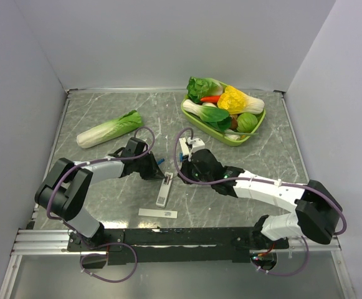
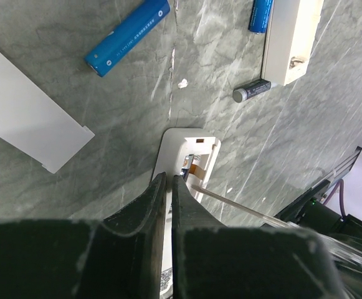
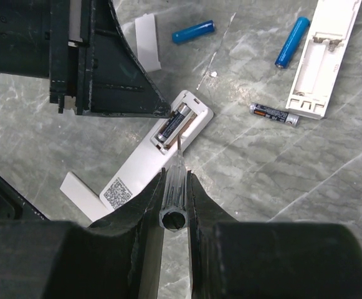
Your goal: Unload the batteries from the remote control
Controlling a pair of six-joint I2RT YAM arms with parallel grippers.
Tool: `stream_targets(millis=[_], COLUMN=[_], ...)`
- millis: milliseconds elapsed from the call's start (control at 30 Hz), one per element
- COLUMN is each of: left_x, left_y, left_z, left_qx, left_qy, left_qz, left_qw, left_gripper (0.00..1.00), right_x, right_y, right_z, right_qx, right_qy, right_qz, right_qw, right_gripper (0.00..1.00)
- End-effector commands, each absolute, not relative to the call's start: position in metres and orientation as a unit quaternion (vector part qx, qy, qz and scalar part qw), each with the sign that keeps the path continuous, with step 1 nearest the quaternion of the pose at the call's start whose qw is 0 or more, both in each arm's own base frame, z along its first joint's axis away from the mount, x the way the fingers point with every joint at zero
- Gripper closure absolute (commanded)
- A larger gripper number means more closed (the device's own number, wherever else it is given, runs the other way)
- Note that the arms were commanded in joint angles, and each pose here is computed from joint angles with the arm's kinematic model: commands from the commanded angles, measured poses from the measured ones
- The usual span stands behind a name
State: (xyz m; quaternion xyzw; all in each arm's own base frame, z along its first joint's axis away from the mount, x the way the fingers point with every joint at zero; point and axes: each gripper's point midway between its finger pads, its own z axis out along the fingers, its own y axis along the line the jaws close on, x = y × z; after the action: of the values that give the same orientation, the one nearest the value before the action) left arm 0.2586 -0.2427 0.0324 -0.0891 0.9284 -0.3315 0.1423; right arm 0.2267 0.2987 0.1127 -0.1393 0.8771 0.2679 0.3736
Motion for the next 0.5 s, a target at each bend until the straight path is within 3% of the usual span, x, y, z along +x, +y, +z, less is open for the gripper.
stream_targets(millis=[0,467], left_x=[0.250,0.248], left_y=[-0.239,-0.237], left_z=[0.022,0.019], left_qx=[-0.092,-0.094], left_qy=[0.933,0.935], left_qz=[-0.321,-0.318], left_qw=[0.131,0.126], left_gripper=[0.90,0.91], right_x=[0.231,0.235], right_y=[0.302,0.312], right_z=[0.139,0.126], right_qx=[-0.130,-0.141], right_qy=[0.856,0.858], right_qz=[0.288,0.290], right_qw=[0.408,0.401], right_gripper=[1.00,1.00])
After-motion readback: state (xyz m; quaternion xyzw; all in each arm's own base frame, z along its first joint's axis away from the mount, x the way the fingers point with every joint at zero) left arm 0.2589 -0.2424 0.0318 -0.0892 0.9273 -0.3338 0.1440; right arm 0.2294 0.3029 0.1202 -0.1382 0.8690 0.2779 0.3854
